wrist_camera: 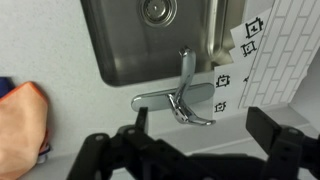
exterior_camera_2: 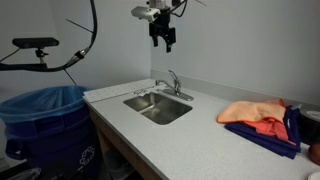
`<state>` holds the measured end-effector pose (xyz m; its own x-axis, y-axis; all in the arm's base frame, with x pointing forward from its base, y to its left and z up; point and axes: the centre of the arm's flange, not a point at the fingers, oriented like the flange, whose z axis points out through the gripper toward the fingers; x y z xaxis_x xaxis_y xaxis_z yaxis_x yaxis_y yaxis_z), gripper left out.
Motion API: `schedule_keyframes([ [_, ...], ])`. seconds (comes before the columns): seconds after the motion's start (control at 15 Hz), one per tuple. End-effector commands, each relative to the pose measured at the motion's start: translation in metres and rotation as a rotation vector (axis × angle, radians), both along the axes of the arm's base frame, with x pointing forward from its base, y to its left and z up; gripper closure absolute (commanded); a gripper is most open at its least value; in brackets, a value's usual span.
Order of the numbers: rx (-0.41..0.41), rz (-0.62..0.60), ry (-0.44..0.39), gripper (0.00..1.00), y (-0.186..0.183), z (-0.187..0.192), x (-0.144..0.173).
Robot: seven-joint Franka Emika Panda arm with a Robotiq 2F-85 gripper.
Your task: Turn the faucet downwards
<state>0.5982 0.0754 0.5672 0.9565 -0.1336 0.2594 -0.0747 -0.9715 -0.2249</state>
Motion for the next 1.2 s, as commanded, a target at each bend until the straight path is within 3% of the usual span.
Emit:
schedule_keyframes([
  [0.0,-0.016,-0.006,-0.07,0.0,0.009,0.003,0.04],
  [0.4,-0.043,0.004,-0.061,0.0,0.009,-0.006,0.06],
  [0.53,-0.034,0.009,-0.058,0.0,0.005,-0.014,0.047],
  [1.13,-0.033,0.009,-0.061,0.0,0.005,-0.012,0.048],
])
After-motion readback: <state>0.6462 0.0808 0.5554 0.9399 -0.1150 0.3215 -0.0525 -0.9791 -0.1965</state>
